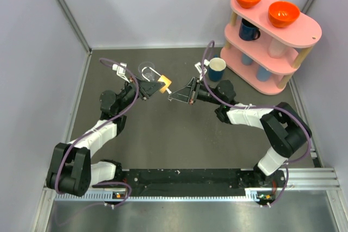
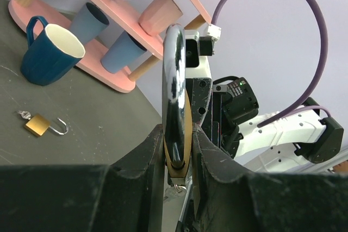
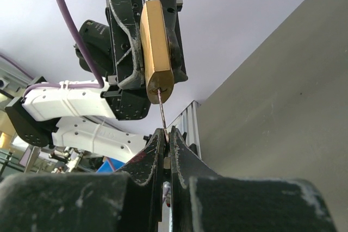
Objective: Unlock with the key
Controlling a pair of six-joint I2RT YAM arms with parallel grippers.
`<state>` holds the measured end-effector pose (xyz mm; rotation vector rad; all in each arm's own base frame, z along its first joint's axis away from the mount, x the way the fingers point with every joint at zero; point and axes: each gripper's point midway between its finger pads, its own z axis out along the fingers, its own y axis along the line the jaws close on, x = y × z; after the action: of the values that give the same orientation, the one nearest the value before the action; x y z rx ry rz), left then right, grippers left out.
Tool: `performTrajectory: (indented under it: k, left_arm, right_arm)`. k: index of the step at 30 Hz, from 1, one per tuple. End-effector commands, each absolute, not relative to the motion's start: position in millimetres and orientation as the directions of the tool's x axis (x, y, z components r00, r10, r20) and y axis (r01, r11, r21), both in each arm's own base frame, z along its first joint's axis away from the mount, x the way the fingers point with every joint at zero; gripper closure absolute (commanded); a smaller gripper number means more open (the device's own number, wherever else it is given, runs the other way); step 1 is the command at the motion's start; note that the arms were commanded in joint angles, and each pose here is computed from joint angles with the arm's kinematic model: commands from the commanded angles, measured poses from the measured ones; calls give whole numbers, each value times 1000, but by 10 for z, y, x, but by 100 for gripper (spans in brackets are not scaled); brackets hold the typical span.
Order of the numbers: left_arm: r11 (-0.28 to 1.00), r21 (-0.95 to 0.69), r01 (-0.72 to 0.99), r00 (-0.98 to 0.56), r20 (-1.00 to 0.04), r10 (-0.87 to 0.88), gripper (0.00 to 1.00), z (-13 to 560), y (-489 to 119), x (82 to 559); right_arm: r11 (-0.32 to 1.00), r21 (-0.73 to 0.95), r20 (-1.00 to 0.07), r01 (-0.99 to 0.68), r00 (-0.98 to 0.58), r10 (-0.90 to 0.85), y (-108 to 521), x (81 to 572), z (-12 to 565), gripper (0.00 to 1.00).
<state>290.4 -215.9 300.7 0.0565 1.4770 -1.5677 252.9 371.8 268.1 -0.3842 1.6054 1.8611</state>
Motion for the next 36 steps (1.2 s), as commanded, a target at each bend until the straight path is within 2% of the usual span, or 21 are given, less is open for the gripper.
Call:
performTrajectory:
  k: [1,12,22,36]
  left_arm:
    - [191,-685,703,-504,-670,-545,100,3094,-2221,2842]
    - [197,-682,704,-531,-691,-490,100,3011,-2297,2806]
    - [141,-673,726,-512,-667,-541,100,3291,-2231,2774]
    - [162,-653,740,-458,-666,-589,100,3393,-2081,2810]
  right_arm:
    - [-194,647,-672,-737,-672,312,3707,2315,3159,100]
    - [-192,618,-677,-762,-641,362,3547,2405,3282,100]
    - [-189,613,-679,-767,-633,371,3490,2387,3239,100]
    - [-195,611,-677,-768,-634,374,3459,2327,3253,100]
